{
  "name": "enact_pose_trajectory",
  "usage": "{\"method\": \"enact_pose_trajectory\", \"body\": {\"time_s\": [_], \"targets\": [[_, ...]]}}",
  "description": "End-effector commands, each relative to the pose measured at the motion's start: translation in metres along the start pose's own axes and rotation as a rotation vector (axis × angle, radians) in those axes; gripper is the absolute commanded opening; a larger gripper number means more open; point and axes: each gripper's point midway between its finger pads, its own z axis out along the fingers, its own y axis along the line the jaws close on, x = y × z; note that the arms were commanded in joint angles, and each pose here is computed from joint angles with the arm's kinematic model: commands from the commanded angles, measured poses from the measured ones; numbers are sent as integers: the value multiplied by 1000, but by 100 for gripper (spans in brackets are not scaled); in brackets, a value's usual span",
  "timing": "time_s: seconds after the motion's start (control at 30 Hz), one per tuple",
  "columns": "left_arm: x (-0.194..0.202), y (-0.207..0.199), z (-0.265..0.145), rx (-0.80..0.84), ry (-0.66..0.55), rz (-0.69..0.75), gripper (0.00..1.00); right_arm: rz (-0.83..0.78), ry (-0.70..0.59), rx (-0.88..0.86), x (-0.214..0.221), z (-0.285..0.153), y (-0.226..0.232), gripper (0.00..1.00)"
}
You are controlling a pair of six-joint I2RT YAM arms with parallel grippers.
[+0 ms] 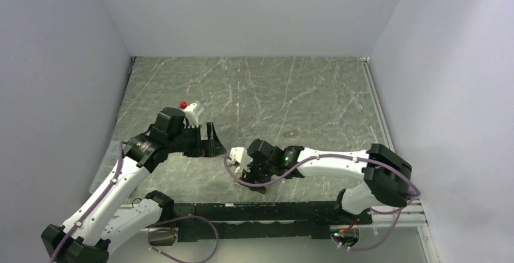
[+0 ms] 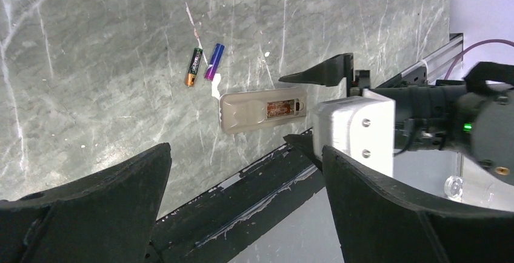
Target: Load the batteries into the remote control
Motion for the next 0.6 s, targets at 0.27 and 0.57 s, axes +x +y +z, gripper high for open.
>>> {"method": "enact_pose_trajectory", "body": {"time_s": [0.27, 0.57], "targets": [[-4, -2, -3, 20, -41, 19, 99, -39, -268, 88, -78, -59, -18, 100], [-5, -1, -8, 18, -70, 29, 99, -28, -351, 255, -85, -66, -50, 100]]}}
